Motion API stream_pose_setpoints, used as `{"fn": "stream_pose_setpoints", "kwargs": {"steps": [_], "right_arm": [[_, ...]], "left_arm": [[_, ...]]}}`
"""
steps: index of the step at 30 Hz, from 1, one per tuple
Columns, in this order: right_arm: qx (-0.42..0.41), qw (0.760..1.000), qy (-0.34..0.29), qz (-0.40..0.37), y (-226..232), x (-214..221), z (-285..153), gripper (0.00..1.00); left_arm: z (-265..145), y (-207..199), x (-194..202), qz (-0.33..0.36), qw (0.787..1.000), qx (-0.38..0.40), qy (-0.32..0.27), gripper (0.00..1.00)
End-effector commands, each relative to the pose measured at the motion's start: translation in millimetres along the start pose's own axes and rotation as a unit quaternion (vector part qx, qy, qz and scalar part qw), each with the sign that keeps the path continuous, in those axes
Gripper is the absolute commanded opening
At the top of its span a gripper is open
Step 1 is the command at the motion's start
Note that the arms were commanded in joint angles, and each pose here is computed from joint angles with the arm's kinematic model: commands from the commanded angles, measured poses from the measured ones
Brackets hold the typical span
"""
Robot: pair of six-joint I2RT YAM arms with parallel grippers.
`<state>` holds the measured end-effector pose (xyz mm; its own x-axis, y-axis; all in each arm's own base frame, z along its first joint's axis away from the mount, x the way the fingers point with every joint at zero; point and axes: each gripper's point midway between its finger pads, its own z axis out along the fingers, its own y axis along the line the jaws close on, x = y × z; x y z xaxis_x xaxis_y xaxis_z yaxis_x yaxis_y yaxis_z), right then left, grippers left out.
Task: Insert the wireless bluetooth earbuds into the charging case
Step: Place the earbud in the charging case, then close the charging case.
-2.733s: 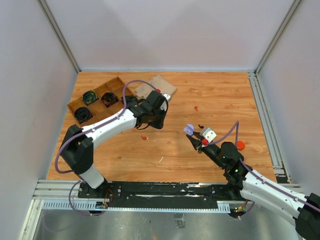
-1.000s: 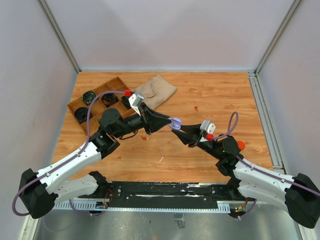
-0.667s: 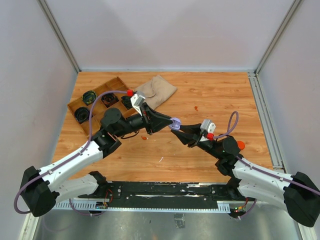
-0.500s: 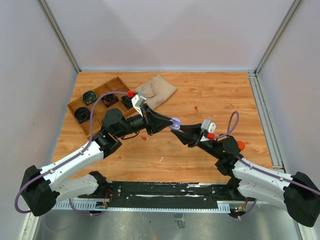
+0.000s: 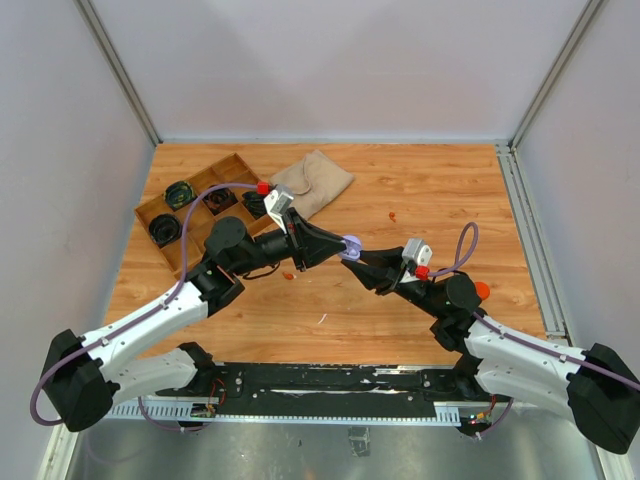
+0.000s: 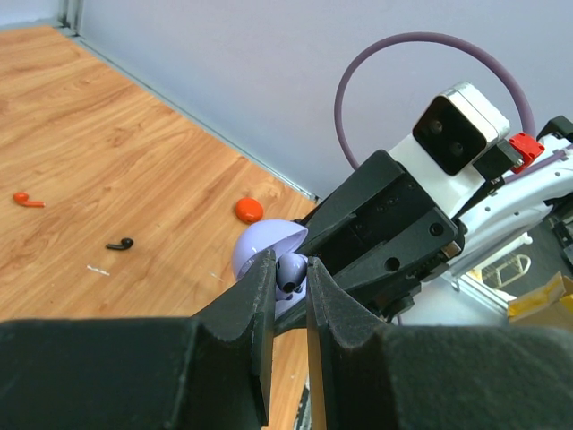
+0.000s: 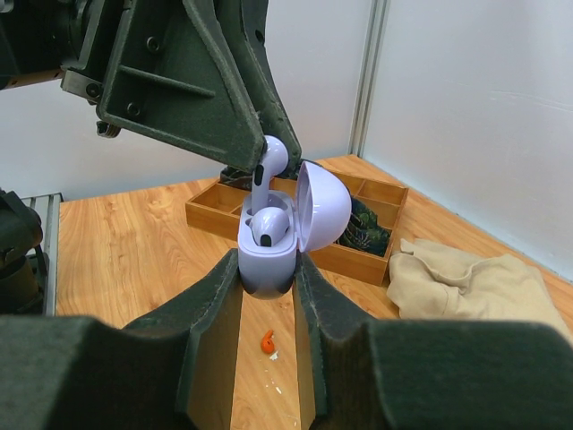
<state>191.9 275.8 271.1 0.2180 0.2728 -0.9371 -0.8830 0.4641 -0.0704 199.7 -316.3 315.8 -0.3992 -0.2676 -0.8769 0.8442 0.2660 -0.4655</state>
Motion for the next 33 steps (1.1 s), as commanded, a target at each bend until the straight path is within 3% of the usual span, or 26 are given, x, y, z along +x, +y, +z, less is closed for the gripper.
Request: {"fn": "stream_pose_setpoints", "kwargs": {"steps": [1, 7, 20, 33], "right_arm": [[-0.002, 0.999, -0.051, -0.011, -1.5, -33.9, 8.0, 0.01], [-0.001, 0.999, -0.051, -0.011, -1.6, -33.3, 7.2, 0.01], [0.0, 0.999, -0.041, -0.013, -1.8, -28.5, 5.4, 0.01], [-0.008, 1.0, -0.019, -0.007, -0.6, -16.9, 7.7, 0.01]], "left_arm": [[0.2, -7.8, 5.0, -0.01, 1.0, 0.021, 0.006, 0.18], [-1.0, -10.5, 8.8, -0.026, 0.999, 0.026, 0.013, 0.18], [-3.2, 2.0, -1.3, -0.019, 1.0, -0.023, -0.001, 0.49], [-9.9, 11.7, 0.2, -0.042, 0.997, -0.062, 0.034, 0.66]]}}
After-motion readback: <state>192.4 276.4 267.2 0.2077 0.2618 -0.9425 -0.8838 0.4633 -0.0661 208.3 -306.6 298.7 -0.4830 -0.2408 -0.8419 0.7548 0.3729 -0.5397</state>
